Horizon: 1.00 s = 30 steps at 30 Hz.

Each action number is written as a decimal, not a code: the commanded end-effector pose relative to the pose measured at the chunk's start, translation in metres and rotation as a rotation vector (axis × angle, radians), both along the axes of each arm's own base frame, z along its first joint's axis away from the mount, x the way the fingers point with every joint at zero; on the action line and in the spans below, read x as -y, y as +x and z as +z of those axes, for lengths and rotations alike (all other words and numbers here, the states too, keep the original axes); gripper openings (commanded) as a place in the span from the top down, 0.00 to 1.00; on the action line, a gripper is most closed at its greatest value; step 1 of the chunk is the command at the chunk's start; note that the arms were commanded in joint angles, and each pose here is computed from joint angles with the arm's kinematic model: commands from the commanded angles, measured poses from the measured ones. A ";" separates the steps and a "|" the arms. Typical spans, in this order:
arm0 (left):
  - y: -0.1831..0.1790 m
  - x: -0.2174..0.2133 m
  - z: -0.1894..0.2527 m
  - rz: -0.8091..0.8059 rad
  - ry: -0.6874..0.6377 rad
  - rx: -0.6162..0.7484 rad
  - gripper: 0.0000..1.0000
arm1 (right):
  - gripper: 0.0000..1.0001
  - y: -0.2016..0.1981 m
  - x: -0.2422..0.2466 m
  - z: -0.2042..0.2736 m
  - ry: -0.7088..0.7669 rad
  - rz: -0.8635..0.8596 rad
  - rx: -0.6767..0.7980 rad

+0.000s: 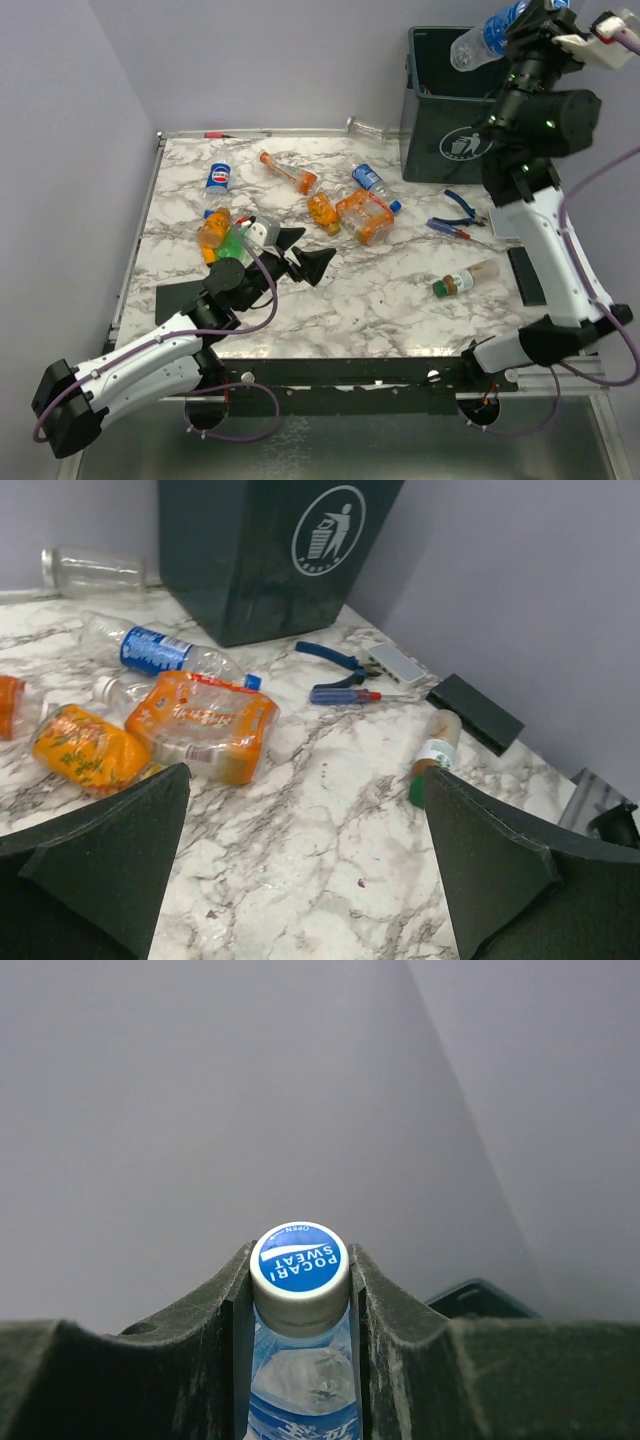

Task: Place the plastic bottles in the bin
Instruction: Place the plastic bottle in the trash bin.

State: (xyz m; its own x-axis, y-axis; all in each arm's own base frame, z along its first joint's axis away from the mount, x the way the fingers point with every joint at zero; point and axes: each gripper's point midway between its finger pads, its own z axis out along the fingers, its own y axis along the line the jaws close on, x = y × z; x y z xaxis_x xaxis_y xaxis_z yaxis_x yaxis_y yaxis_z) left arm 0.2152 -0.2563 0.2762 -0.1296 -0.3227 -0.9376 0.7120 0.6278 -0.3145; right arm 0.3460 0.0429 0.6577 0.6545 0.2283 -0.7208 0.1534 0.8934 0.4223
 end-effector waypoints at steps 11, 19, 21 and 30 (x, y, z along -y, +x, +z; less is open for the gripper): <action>0.020 -0.014 -0.019 0.137 0.082 -0.054 0.01 | 1.00 0.190 0.082 -0.072 0.161 -0.168 -0.005; 0.022 -0.012 -0.024 0.136 0.110 -0.058 0.01 | 0.95 0.255 0.112 -0.146 0.175 -0.187 -0.160; 0.023 -0.012 -0.025 0.139 0.116 -0.058 0.01 | 0.61 0.267 0.119 -0.164 0.192 -0.150 -0.202; 0.025 -0.005 -0.033 0.123 0.145 -0.076 0.01 | 0.00 0.265 0.113 -0.144 0.172 -0.043 -0.182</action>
